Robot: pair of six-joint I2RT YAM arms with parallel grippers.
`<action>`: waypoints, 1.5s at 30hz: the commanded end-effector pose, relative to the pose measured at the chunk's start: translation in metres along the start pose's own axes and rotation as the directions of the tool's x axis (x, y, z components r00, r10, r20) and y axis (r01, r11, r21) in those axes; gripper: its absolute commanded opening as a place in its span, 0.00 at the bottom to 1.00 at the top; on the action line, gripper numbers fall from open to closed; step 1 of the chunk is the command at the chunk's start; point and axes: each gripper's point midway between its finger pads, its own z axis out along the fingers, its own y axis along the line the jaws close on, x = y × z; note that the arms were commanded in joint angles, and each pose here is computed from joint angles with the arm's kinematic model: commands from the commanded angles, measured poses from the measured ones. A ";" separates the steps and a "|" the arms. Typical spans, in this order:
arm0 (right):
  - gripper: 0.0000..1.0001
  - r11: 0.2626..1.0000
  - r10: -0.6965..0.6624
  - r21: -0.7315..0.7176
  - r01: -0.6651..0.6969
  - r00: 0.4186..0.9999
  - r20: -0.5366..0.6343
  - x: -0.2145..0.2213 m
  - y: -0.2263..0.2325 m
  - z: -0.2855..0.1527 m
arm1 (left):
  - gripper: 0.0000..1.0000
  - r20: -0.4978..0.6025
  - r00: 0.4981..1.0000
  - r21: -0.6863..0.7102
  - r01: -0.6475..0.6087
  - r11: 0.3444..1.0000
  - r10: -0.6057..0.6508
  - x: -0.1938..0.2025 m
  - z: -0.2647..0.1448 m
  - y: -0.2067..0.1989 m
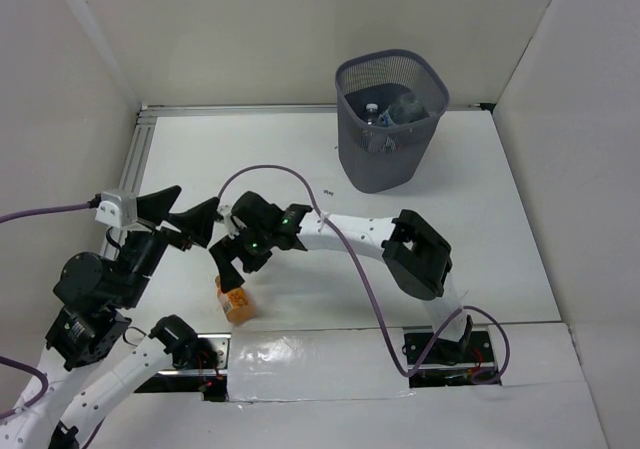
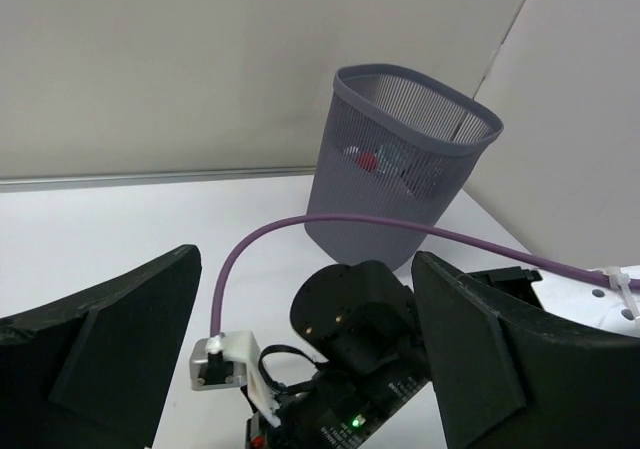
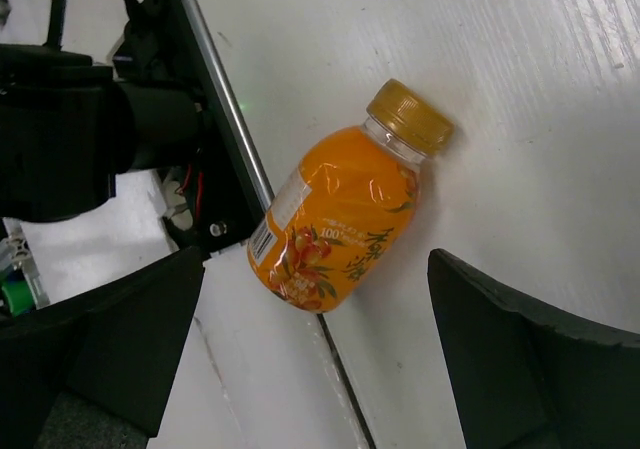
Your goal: Put the plastic bottles in the bin
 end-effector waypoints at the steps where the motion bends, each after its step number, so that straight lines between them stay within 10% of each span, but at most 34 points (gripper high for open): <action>1: 1.00 0.992 0.042 0.115 -0.046 0.999 0.033 -0.009 -0.004 0.010 | 0.99 0.027 0.999 0.030 0.022 0.999 -0.023 -0.006 -0.002 -0.005; 14: 0.94 0.905 -0.040 0.422 0.047 0.999 -0.025 0.033 -0.030 0.065 | 0.99 0.036 0.998 0.033 0.044 0.998 -0.045 -0.009 -0.019 -0.002; 23: 0.16 0.904 -0.159 0.409 0.129 0.986 0.040 -0.007 -0.040 0.031 | 0.99 0.043 0.998 0.046 0.046 0.998 -0.048 -0.009 -0.025 -0.003; 32: 0.00 0.830 -0.487 0.496 0.255 0.765 0.422 -0.210 -0.086 -0.197 | 0.99 0.020 0.999 0.247 0.043 0.968 -0.050 0.006 -0.010 -0.041; 45: 0.00 0.723 -0.592 0.691 0.028 0.542 0.597 -0.240 -0.156 -0.466 | 0.99 -0.027 0.996 0.318 0.084 0.944 -0.080 0.041 0.033 -0.061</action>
